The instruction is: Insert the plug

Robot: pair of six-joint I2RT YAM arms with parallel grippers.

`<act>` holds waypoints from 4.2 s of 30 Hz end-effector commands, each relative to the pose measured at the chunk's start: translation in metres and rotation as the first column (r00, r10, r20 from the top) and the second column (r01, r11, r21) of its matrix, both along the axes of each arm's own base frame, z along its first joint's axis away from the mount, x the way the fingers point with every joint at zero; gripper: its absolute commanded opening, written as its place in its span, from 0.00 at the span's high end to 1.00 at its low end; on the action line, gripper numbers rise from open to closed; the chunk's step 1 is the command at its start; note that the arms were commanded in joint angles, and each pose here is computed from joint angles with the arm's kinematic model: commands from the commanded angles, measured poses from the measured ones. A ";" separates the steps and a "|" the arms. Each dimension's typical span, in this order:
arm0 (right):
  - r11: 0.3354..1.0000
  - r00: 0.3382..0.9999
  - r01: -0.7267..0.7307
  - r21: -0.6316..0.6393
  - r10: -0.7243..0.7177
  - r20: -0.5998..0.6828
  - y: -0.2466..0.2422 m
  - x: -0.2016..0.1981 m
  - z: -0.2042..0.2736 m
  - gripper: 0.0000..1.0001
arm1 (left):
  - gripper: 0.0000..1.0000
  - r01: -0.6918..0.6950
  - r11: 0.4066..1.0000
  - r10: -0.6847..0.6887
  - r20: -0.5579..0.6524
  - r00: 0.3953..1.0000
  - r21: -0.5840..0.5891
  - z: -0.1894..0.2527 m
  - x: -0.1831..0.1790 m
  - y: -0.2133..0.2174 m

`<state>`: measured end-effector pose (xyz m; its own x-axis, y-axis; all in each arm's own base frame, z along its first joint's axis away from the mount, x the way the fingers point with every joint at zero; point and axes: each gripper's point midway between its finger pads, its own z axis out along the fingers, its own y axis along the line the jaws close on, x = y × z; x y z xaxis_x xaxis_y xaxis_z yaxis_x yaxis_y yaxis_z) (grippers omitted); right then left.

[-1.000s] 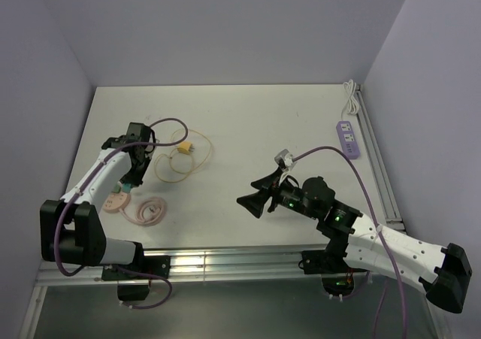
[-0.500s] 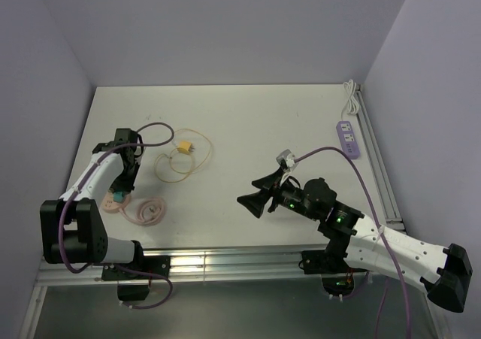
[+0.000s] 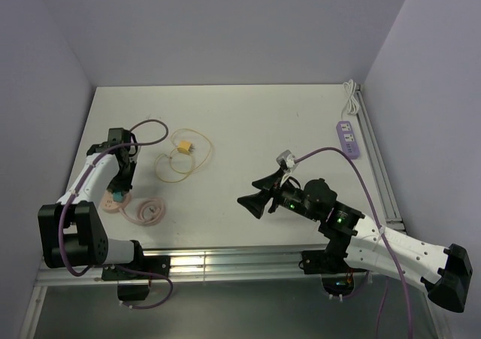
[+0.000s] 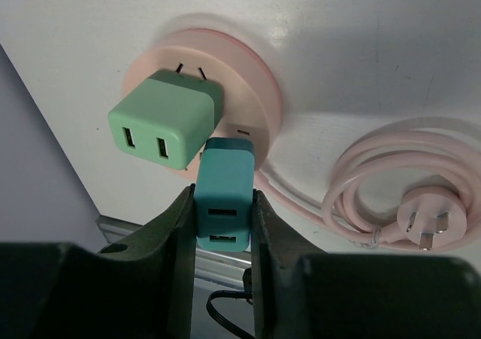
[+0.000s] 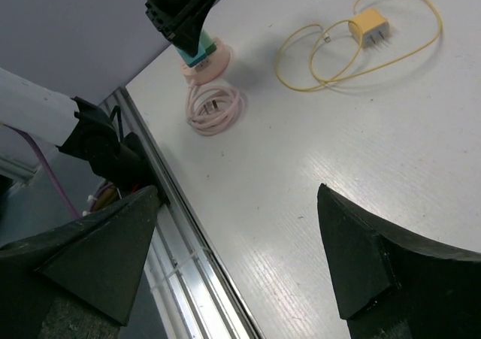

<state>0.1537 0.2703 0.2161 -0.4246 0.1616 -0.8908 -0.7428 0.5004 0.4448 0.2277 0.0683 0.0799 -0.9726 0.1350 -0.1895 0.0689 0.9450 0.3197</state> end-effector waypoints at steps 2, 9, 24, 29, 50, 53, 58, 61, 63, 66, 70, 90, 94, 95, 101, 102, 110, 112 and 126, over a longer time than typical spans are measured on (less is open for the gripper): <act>0.999 0.998 0.009 0.053 -0.012 0.063 0.001 0.002 0.031 0.07 | 1.00 0.005 0.998 0.000 0.085 0.996 -0.068 0.009 0.019 -0.010; 0.999 0.998 0.010 0.053 -0.013 0.061 0.001 0.003 0.030 0.07 | 1.00 0.004 0.998 0.001 0.085 0.996 -0.061 0.010 0.015 -0.009; 0.998 0.998 0.007 0.058 -0.011 0.064 0.000 0.001 0.033 0.07 | 1.00 0.000 0.997 0.004 0.062 0.998 -0.072 0.001 0.007 -0.010; 0.998 0.998 0.008 0.058 -0.012 0.066 0.000 0.001 0.033 0.07 | 1.00 -0.015 0.999 0.018 0.052 0.998 -0.044 0.001 0.004 -0.003; 0.998 0.997 0.008 0.061 -0.012 0.070 0.000 -0.002 0.034 0.07 | 1.00 -0.057 0.985 0.070 0.076 0.995 -0.164 -0.021 0.007 -0.006; 0.998 0.997 0.011 0.064 -0.016 0.072 -0.001 -0.001 0.036 0.07 | 1.00 -0.061 0.985 0.072 0.067 0.995 -0.162 -0.029 0.004 -0.004; 0.998 0.997 0.014 0.065 -0.019 0.073 -0.001 -0.001 0.036 0.07 | 1.00 -0.068 0.983 0.080 0.066 0.995 -0.168 -0.034 0.008 -0.002; 0.998 0.997 0.017 0.065 -0.022 0.073 -0.002 -0.001 0.036 0.07 | 1.00 -0.076 0.982 0.086 0.049 0.995 -0.175 -0.038 0.007 -0.001; 0.998 0.997 0.020 0.066 -0.025 0.075 -0.003 0.000 0.036 0.07 | 1.00 -0.083 0.981 0.090 0.033 0.995 -0.174 -0.042 0.005 0.000; 0.998 0.997 0.020 0.066 -0.025 0.077 -0.002 -0.001 0.037 0.07 | 1.00 -0.089 0.982 0.094 0.024 0.995 -0.164 -0.047 0.002 0.002; 0.998 0.996 0.028 0.064 -0.032 0.077 -0.004 0.000 0.036 0.07 | 1.00 -0.089 0.982 0.091 0.005 0.996 -0.167 -0.053 0.001 0.001; 0.998 0.997 0.039 0.051 -0.042 0.066 -0.001 0.004 0.033 0.07 | 1.00 0.068 0.938 -0.015 0.157 0.988 -0.339 -0.005 0.054 -0.039; 0.998 0.997 0.040 0.054 -0.044 0.068 -0.002 0.003 0.033 0.07 | 1.00 0.072 0.935 -0.018 0.154 0.988 -0.348 -0.009 0.057 -0.040; 0.998 0.997 0.042 0.054 -0.045 0.068 -0.003 0.004 0.033 0.07 | 1.00 0.074 0.934 -0.023 0.147 0.989 -0.351 -0.011 0.056 -0.041; 0.998 0.997 0.042 0.054 -0.046 0.068 -0.003 0.004 0.033 0.07 | 1.00 0.051 0.925 0.004 0.146 0.989 -0.376 -0.025 0.058 -0.045; 0.998 0.997 0.042 0.054 -0.046 0.068 -0.003 0.004 0.033 0.07 | 1.00 0.049 0.922 0.009 0.147 0.989 -0.383 -0.026 0.059 -0.047; 0.998 0.997 0.045 0.049 -0.048 0.063 -0.002 0.005 0.031 0.07 | 1.00 0.020 0.919 0.002 0.054 0.999 -0.393 -0.057 0.049 -0.046; 0.998 0.997 0.050 0.045 -0.053 0.064 -0.002 0.006 0.030 0.07 | 1.00 0.009 0.924 0.004 0.031 1.000 -0.382 -0.063 0.047 -0.044; 0.998 0.996 0.057 0.041 -0.060 0.062 -0.003 0.007 0.028 0.07 | 1.00 -0.095 0.918 0.040 -0.147 0.988 -0.385 -0.102 0.025 -0.028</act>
